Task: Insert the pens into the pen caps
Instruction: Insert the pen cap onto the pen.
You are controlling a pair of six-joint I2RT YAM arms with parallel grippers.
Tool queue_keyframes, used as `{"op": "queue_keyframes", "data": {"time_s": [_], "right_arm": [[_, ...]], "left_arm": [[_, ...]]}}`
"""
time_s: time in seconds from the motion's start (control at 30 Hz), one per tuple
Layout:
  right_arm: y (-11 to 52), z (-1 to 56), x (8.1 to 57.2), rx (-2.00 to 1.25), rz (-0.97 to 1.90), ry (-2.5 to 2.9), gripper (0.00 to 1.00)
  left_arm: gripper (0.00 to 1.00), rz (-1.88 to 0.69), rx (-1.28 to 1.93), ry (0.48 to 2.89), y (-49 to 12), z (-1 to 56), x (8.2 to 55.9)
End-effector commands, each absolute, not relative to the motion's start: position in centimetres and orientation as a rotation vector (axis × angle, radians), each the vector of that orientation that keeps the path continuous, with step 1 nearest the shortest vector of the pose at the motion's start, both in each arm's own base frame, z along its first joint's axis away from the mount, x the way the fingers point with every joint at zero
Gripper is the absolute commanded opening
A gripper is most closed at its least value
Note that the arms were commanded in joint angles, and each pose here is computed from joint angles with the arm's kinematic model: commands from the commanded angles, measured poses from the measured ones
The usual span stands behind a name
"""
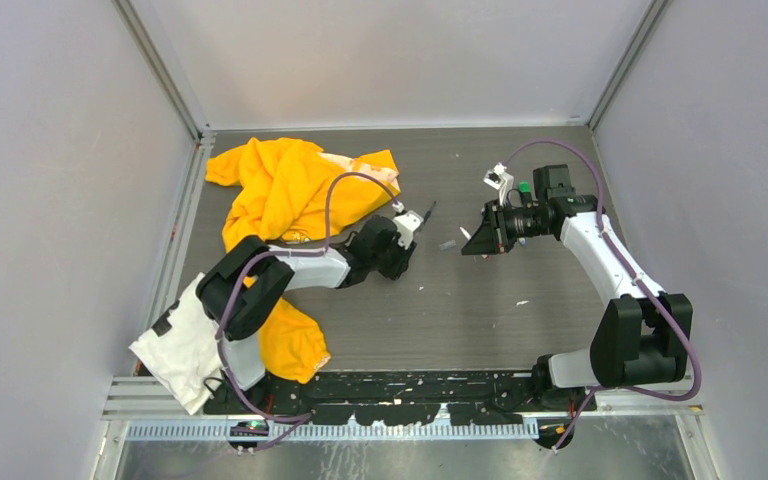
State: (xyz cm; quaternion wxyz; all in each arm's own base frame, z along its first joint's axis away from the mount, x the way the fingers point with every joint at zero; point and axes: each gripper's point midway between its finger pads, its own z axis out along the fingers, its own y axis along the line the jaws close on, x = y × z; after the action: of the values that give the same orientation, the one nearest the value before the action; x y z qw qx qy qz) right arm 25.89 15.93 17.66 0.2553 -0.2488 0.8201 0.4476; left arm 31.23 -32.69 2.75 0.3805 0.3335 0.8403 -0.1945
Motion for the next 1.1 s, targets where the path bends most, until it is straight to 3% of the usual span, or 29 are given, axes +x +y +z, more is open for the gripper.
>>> {"op": "queue_keyframes", "data": {"time_s": [0.0,0.07,0.2,0.4,0.63,0.8,1.07], "right_arm": [[16.1,18.3,26.1,-0.688,1.230,2.186,0.01],[16.1,18.2,26.1,-0.688,1.230,2.187,0.01],[16.0,18.3,25.9,-0.698,1.226,2.187,0.01],[15.0,18.5,25.2,-0.964,1.106,2.096,0.01],[12.5,19.4,23.9,-1.665,0.834,1.717,0.01],[12.1,20.1,24.0,-2.000,0.683,1.359,0.01],[14.0,20.5,23.2,-2.246,0.590,1.101,0.01]], "left_arm": [[0.31,-0.489,0.811,2.123,-33.4,3.2,32.6],[0.24,-0.496,0.816,2.133,-33.5,2.9,32.5],[0.02,-0.530,0.848,2.142,-33.8,2.5,31.8],[0.01,-0.697,0.924,2.087,-33.7,5.6,30.4],[0.01,-1.416,0.934,2.164,-32.9,13.0,25.6],[0.01,-1.737,1.003,2.262,-32.7,16.4,21.5],[0.00,-1.976,1.120,2.155,-34.7,20.9,18.3]]}}
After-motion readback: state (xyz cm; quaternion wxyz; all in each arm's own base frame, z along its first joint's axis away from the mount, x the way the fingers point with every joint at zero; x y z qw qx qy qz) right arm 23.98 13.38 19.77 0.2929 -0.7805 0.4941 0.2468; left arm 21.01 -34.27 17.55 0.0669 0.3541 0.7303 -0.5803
